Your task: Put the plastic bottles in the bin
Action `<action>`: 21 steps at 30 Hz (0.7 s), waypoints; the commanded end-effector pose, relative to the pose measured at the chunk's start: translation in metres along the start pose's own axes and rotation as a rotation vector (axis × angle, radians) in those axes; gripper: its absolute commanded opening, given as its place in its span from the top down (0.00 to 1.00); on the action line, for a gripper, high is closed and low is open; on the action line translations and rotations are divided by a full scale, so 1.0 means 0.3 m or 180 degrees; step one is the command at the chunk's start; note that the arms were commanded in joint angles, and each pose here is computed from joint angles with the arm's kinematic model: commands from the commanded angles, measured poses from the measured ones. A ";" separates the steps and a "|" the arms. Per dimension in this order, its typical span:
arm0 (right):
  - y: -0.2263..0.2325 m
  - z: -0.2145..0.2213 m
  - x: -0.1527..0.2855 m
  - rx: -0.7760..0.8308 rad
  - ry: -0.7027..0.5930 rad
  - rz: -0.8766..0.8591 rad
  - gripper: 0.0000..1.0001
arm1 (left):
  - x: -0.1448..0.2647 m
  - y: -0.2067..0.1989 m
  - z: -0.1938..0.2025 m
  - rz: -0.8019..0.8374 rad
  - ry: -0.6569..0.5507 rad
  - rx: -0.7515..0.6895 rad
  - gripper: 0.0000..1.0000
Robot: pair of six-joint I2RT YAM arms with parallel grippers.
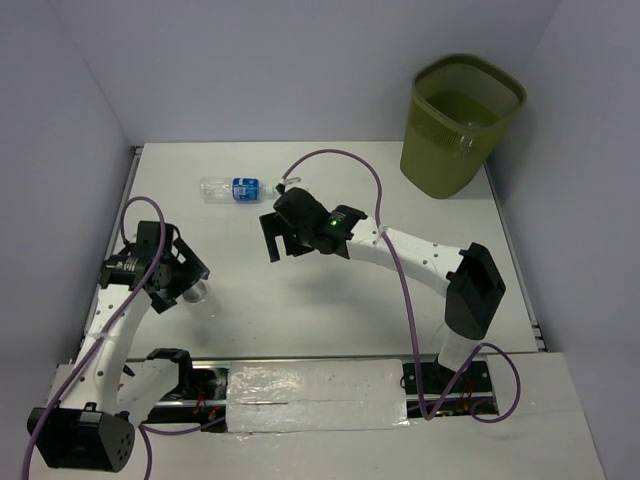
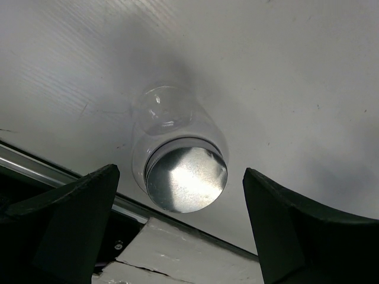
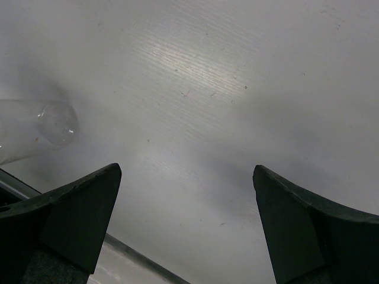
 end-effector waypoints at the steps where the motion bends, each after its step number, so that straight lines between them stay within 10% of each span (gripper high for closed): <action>1: 0.013 -0.025 0.030 -0.0043 -0.0096 -0.0030 0.00 | -0.015 -0.022 0.020 0.0067 0.0050 0.0030 0.01; 14: 0.037 0.007 0.018 -0.0058 -0.0026 -0.0082 0.00 | -0.053 -0.023 0.047 0.0002 0.0038 -0.0015 0.02; 21: 0.021 -0.007 0.036 -0.0059 -0.0076 -0.0001 0.00 | -0.030 -0.060 0.029 0.0128 -0.0012 -0.0088 0.28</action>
Point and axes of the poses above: each gripper's point midway between its finger pads, its own x axis back along the fingers, its own y axis along the line the jaws close on, z = x × y, the point moved 2 cm from there along x, back along the fingers, and after that the axes turned 14 degrees about x, right-handed, at the moved point
